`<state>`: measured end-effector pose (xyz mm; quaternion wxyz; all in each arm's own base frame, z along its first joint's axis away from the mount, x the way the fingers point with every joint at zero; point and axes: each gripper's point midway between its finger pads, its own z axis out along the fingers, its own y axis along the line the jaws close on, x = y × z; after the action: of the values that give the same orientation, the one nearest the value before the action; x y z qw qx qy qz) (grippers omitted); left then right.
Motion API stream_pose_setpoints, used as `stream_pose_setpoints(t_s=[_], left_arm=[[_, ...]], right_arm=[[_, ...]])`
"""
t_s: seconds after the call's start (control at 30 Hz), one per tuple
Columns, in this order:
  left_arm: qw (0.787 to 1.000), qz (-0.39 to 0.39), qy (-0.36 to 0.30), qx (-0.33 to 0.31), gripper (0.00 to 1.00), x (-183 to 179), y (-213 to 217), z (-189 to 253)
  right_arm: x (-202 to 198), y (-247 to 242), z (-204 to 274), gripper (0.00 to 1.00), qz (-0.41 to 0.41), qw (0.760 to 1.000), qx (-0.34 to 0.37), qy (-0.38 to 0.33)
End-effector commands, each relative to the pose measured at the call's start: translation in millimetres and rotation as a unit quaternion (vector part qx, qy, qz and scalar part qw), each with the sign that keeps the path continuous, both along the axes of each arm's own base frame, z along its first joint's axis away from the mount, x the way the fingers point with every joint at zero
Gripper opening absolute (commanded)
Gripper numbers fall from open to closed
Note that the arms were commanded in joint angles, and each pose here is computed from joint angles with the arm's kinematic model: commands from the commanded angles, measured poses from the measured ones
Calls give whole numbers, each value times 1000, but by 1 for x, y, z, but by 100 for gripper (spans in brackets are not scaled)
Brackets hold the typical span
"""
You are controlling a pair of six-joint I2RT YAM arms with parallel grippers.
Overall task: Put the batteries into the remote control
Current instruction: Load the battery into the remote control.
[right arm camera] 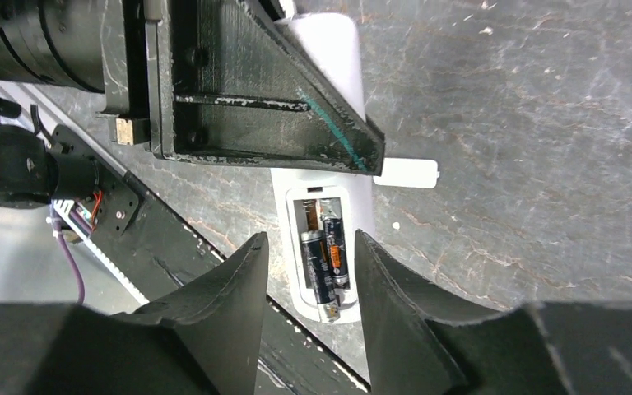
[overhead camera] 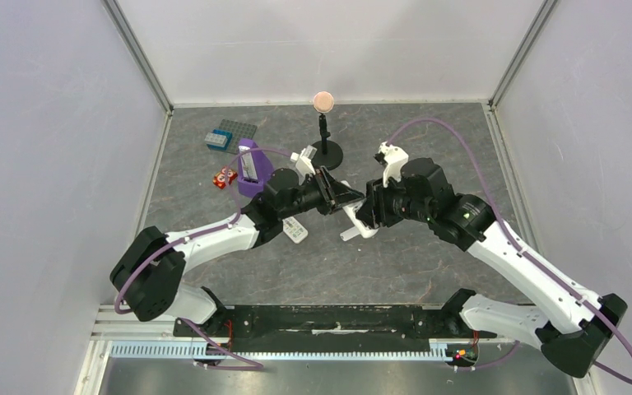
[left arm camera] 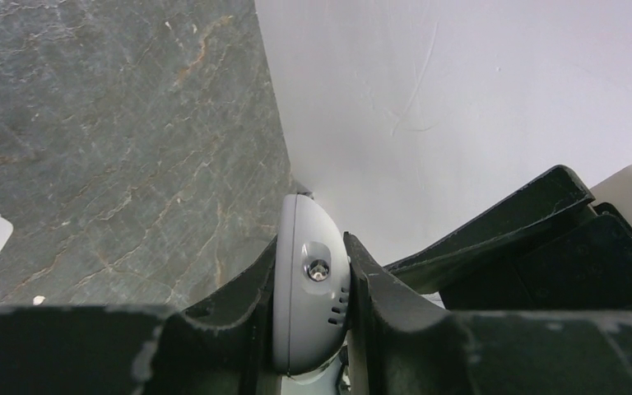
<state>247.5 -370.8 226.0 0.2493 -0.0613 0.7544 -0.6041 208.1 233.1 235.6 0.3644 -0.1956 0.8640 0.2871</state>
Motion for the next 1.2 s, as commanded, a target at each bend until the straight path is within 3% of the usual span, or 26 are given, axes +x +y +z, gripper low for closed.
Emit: stream_pose_setpoints(t_s=[0.0,0.3,0.6,1.17], left_arm=[[997,-1,-17,-69,2,-2,2,38],[988,9,5,-153,2,-4,11,68],[966,16,38,-254,2,-7,23,102],[952,30,56,-300,2,-5,32,112]], right_arm=[[8,-8,45,47,-42,997,42,-45],[9,-28,63,53,-119,984,110,-77],[-5,-24,88,55,-78,973,175,-130],[-9,-24,105,51,-70,964,203,-156]])
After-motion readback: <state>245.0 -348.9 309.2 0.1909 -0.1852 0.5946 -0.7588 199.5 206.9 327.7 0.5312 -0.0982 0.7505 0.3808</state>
